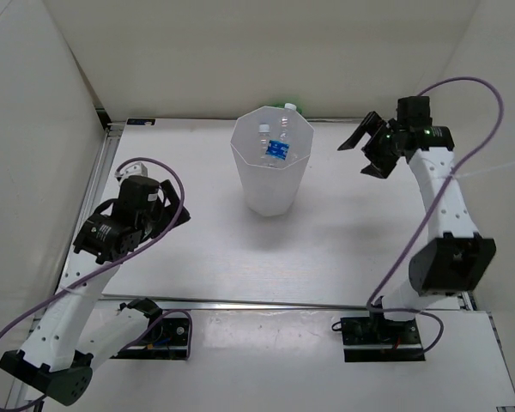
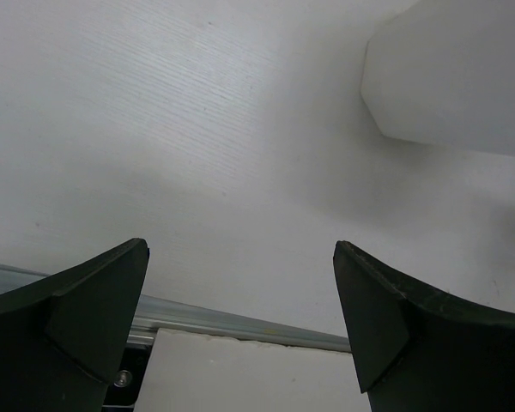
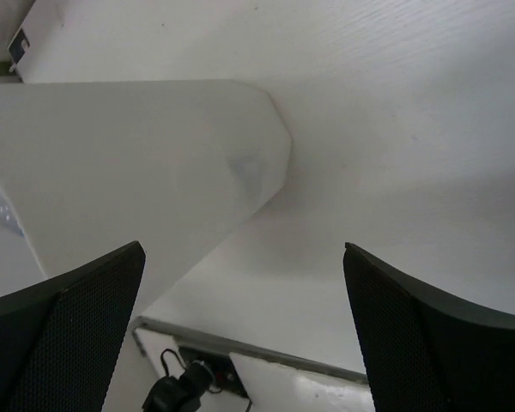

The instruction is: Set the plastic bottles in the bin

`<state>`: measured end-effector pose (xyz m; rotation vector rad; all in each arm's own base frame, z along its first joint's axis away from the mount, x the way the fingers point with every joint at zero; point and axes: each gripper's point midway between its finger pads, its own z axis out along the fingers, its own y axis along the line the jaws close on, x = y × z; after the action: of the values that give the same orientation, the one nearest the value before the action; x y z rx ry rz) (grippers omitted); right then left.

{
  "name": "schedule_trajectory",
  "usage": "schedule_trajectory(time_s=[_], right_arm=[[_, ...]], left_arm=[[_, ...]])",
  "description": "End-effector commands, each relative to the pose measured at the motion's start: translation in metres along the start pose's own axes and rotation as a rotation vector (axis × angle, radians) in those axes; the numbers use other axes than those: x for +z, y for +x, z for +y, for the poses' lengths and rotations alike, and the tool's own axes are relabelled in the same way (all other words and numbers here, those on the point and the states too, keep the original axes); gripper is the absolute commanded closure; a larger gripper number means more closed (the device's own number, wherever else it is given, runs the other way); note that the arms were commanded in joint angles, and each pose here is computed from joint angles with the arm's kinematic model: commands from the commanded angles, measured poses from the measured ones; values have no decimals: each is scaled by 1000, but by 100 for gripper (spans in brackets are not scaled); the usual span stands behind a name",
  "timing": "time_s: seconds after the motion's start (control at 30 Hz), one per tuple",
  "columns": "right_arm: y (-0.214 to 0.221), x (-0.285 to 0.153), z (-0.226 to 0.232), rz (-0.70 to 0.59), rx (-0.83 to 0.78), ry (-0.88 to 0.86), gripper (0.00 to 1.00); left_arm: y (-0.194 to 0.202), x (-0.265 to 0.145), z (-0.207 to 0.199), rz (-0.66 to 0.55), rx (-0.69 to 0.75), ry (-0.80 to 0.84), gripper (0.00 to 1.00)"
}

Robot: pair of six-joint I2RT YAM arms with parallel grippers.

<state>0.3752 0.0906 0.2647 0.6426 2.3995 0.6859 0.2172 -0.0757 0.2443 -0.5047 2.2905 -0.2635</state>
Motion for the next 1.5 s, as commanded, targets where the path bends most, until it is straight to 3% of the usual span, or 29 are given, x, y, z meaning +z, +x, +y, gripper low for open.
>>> schedule_trajectory(time_s=[0.0, 0.13, 0.17, 0.23, 0.27, 0.43, 0.53, 0.77, 0.93, 1.13, 1.37, 1.47], right_arm=[[-12, 34, 28, 123, 37, -133, 0], [-47, 83, 51, 197, 110, -255, 0], [-55, 116, 43, 229, 147, -259, 0], [-83, 124, 69, 199, 154, -347, 0], [-86, 154, 61, 227, 189, -350, 0], [-108, 210, 67, 212, 315, -480, 0], [-104, 268, 61, 234, 366, -503, 0], [-100, 322, 75, 183, 520, -550, 0], [-90, 360, 73, 188, 687, -566, 0], [-107, 374, 62, 71, 750, -557, 0], [-128, 400, 34, -40, 1010, -526, 0], [-130, 407, 27, -76, 999, -486, 0]], left_arm=[[1, -1, -10, 7, -21, 54, 0], [5, 2, -9, 31, -5, 47, 0], [5, 2, -9, 31, -5, 47, 0], [9, 12, -9, 60, 14, 20, 0], [3, 12, -12, 53, 6, 18, 0], [-1, 40, -26, 159, 8, -22, 0], [-9, 59, -30, 210, 3, -67, 0], [-45, 96, -36, 283, -92, -98, 0], [-77, 100, -47, 243, -123, -68, 0], [-66, 103, -35, 262, -148, -106, 0], [-46, 87, -16, 223, -267, -137, 0], [-42, 79, -11, 204, -294, -141, 0]])
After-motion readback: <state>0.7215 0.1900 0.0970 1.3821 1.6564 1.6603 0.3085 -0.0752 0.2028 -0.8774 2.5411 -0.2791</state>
